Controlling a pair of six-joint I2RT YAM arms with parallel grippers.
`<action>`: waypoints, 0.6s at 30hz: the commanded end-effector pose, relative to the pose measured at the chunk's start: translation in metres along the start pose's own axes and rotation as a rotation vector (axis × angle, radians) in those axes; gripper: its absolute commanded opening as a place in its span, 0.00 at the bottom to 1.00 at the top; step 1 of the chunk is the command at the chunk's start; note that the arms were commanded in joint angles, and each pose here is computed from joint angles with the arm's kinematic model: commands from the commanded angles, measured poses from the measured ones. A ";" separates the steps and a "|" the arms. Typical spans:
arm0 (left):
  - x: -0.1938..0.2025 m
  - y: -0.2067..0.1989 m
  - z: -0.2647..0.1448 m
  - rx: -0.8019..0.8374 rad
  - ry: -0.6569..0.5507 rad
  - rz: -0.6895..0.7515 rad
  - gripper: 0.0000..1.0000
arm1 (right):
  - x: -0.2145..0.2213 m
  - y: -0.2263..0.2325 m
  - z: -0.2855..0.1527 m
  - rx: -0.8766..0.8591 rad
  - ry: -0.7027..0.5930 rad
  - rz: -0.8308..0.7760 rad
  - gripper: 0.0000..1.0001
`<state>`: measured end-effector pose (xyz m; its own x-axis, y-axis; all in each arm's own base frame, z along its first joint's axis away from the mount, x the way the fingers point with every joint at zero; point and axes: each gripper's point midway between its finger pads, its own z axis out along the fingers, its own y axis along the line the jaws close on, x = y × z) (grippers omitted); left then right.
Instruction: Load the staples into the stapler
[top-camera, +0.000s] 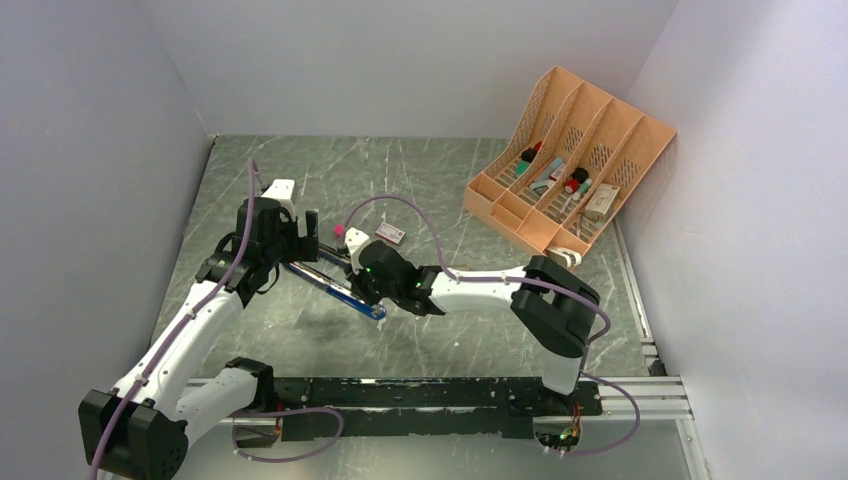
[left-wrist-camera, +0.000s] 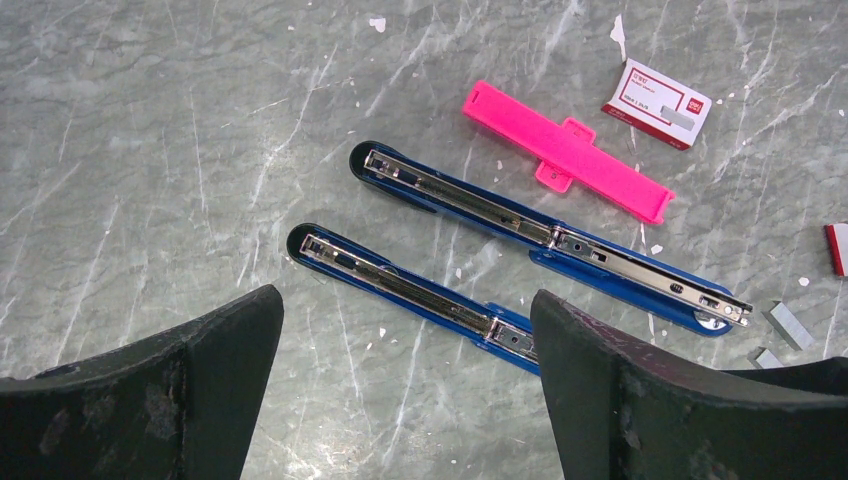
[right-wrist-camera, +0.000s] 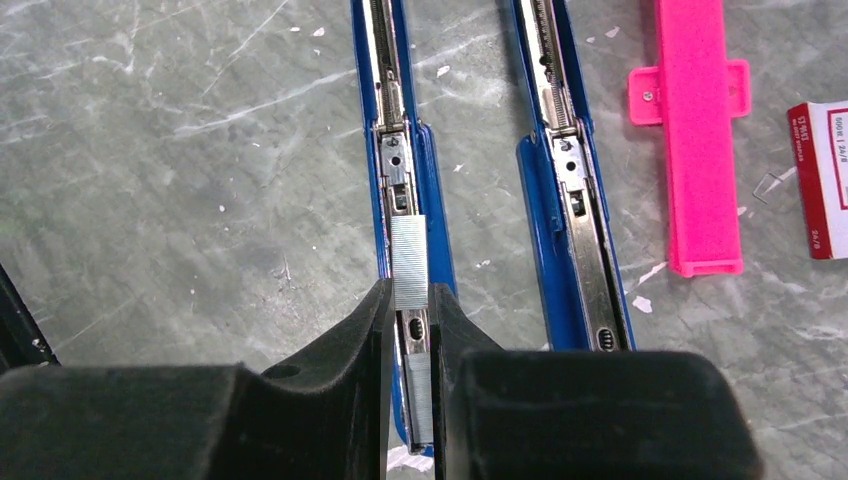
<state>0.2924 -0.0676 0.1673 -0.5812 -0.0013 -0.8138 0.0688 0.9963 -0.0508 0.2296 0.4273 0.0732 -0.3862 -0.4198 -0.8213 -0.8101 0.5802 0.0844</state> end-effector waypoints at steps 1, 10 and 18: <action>-0.007 -0.005 -0.003 0.027 -0.032 0.003 0.98 | -0.002 0.005 0.006 -0.016 0.015 -0.015 0.00; -0.007 -0.005 -0.003 0.026 -0.031 0.003 0.98 | 0.003 0.006 0.009 -0.019 0.032 -0.009 0.00; -0.006 -0.005 -0.002 0.026 -0.030 0.004 0.98 | 0.007 0.005 0.011 -0.019 0.047 -0.006 0.00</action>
<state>0.2923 -0.0676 0.1674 -0.5809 -0.0014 -0.8140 0.0691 0.9963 -0.0511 0.2264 0.4285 0.0642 -0.4018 -0.4496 -0.7978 -0.8160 0.5712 0.0891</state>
